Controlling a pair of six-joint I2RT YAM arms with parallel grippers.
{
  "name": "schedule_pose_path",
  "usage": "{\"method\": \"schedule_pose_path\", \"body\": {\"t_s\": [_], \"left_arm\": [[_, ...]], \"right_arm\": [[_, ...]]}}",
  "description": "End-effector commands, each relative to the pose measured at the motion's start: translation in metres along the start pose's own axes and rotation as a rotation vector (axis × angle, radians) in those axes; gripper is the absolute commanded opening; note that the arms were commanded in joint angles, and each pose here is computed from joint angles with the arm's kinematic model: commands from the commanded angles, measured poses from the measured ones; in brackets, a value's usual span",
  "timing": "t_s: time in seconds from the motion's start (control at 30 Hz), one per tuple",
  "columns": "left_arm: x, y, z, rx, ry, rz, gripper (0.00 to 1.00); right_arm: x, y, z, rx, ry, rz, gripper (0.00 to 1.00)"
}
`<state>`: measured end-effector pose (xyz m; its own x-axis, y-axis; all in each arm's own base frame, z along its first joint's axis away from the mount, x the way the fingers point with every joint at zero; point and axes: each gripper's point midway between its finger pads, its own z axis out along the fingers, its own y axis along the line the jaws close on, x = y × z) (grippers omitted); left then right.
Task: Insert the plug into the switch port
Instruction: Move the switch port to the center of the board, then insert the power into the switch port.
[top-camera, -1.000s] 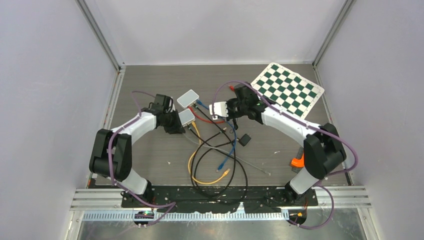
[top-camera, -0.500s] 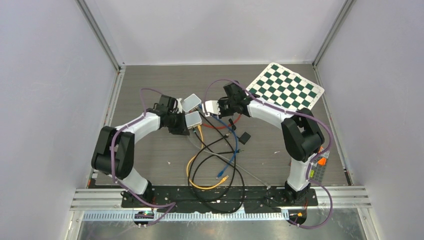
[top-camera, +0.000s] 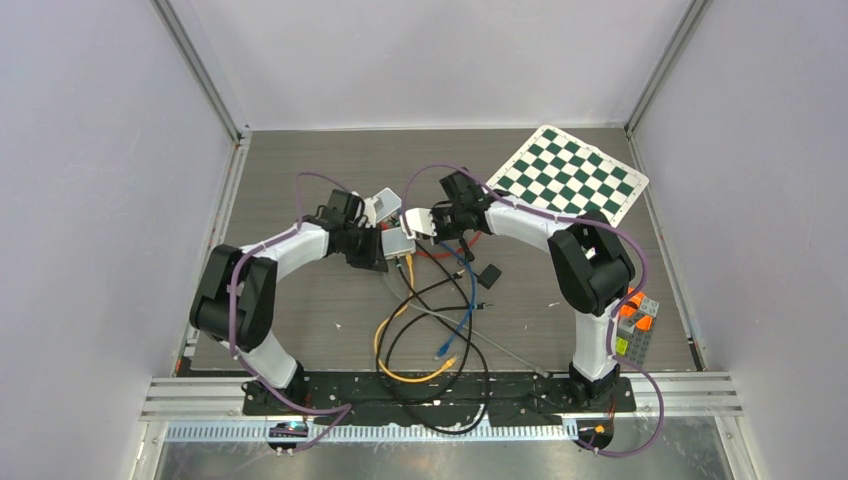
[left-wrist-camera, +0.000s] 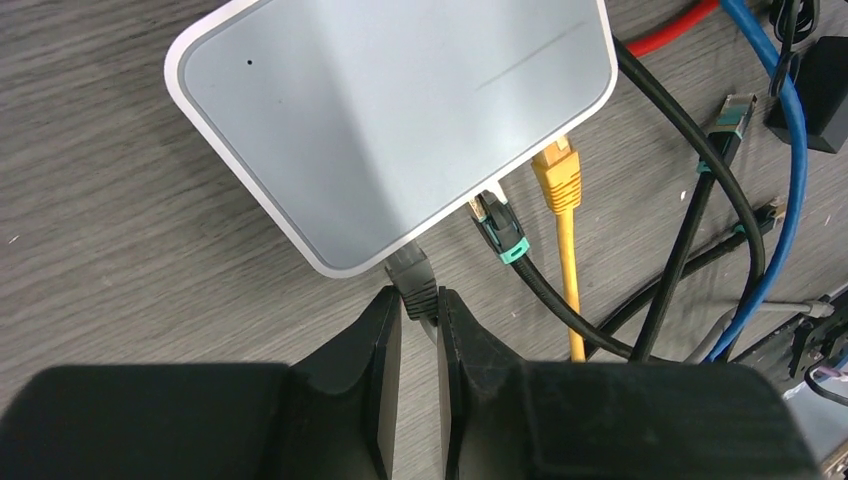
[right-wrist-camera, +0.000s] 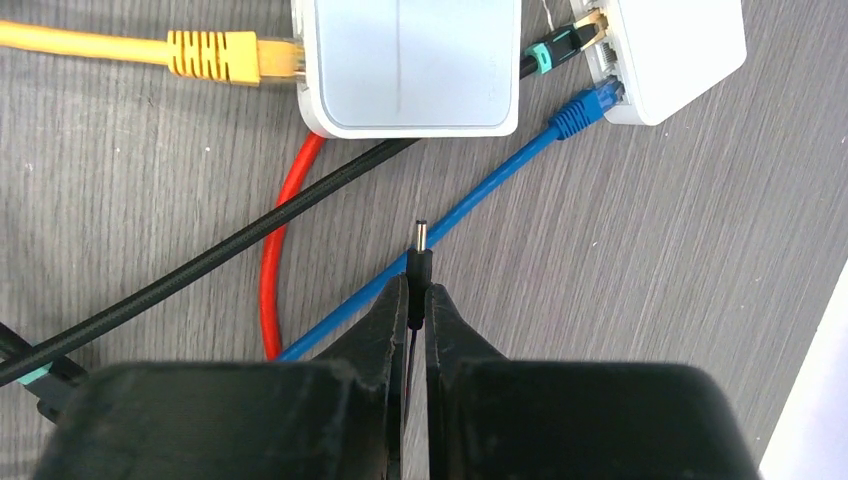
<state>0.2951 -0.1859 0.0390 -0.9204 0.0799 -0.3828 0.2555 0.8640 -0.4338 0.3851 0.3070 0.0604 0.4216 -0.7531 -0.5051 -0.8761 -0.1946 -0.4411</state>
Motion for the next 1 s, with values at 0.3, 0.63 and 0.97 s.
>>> {"method": "schedule_pose_path", "body": {"t_s": [0.3, 0.63, 0.97], "left_arm": [[-0.018, -0.010, -0.023, 0.047, -0.103, -0.120, 0.58], [-0.046, 0.031, -0.042, -0.025, -0.273, -0.326, 0.62], [-0.068, 0.056, -0.023, -0.040, -0.225, -0.376, 0.52]], "right_arm": [[-0.005, -0.008, 0.004, 0.002, -0.037, 0.009, 0.05], [-0.004, -0.021, 0.012, 0.003, -0.022, -0.018, 0.05], [-0.012, -0.037, 0.025, 0.023, -0.007, -0.061, 0.05]]}}
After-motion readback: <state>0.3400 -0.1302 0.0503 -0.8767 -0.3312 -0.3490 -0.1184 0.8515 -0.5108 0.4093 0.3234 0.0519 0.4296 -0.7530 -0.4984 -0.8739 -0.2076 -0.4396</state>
